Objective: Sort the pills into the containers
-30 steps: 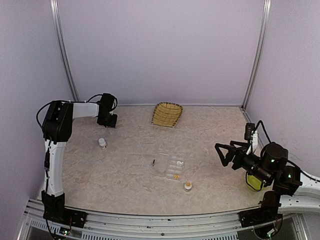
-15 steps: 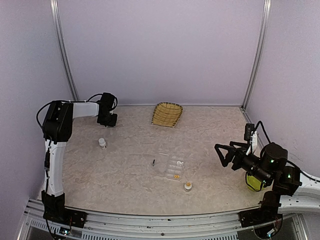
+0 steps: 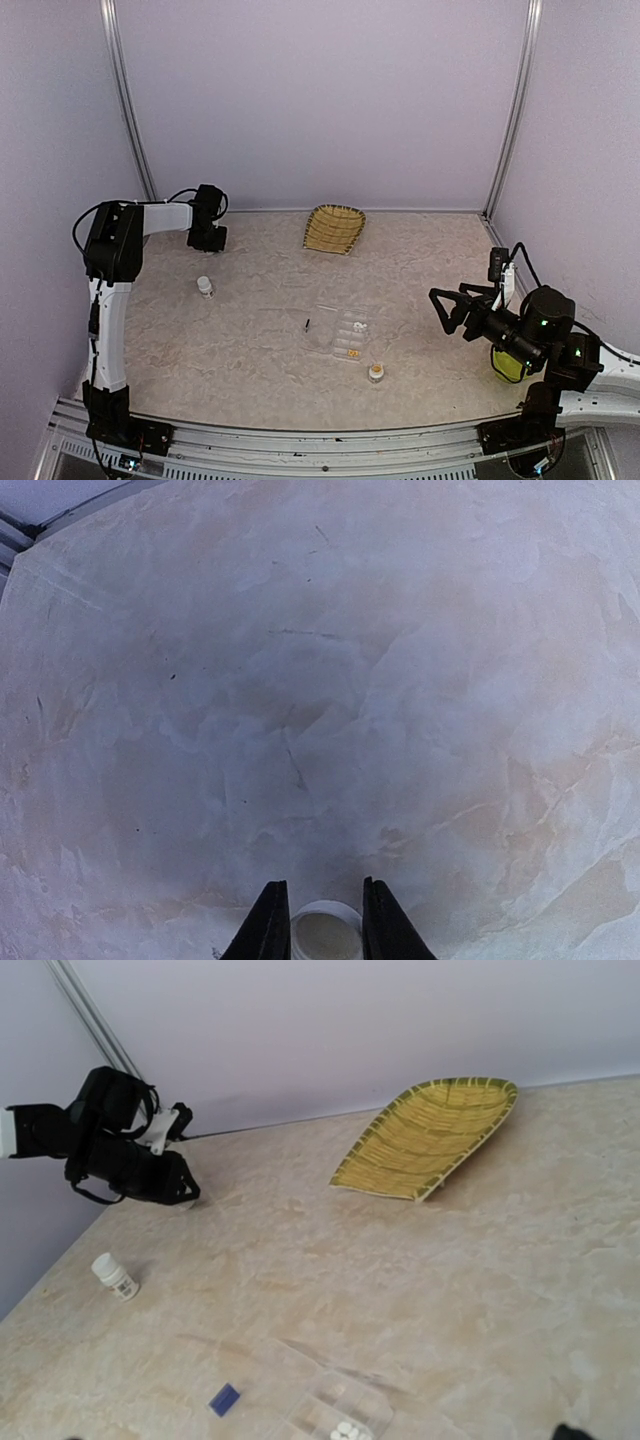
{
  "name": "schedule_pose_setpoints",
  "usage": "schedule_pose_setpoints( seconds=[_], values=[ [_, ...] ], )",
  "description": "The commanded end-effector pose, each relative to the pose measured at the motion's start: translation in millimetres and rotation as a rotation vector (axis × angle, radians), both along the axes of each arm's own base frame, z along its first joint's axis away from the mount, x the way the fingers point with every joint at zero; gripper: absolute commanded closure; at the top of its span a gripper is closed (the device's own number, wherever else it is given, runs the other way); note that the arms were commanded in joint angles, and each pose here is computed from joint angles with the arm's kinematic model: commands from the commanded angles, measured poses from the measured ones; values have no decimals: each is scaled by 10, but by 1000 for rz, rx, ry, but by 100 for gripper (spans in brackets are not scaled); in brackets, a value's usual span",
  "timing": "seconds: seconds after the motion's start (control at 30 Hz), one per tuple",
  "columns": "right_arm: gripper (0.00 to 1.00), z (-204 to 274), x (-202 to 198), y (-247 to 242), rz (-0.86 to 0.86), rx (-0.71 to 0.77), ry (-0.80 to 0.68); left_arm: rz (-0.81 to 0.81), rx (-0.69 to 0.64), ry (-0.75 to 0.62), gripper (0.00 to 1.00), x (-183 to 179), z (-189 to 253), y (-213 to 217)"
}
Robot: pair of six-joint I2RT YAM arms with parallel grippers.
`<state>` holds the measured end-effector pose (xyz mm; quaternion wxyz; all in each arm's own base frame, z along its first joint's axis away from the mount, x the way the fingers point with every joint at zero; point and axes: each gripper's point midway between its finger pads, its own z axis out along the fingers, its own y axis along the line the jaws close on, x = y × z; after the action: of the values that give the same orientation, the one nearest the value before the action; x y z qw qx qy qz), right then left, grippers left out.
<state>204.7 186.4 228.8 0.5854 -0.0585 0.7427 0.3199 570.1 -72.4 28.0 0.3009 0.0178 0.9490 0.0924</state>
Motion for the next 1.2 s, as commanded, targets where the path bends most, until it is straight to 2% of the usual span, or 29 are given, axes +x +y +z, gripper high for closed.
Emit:
schedule_pose_setpoints(
  seconds=[0.0,0.3,0.73,0.8,1.17],
  values=[
    [0,23,8,-7,-2,17,-8,-6,-15,24,80,-22,-53,-63],
    [0,30,6,-5,0,12,-12,0,13,35,82,-59,-88,-74],
    [0,42,16,2,-1,4,-17,8,13,59,96,-114,-142,-58],
    [0,38,15,5,0,4,-16,-24,7,60,97,-160,-129,-248],
    [0,-7,15,29,9,6,-7,-37,-12,-25,96,-235,265,-477]
  ],
)
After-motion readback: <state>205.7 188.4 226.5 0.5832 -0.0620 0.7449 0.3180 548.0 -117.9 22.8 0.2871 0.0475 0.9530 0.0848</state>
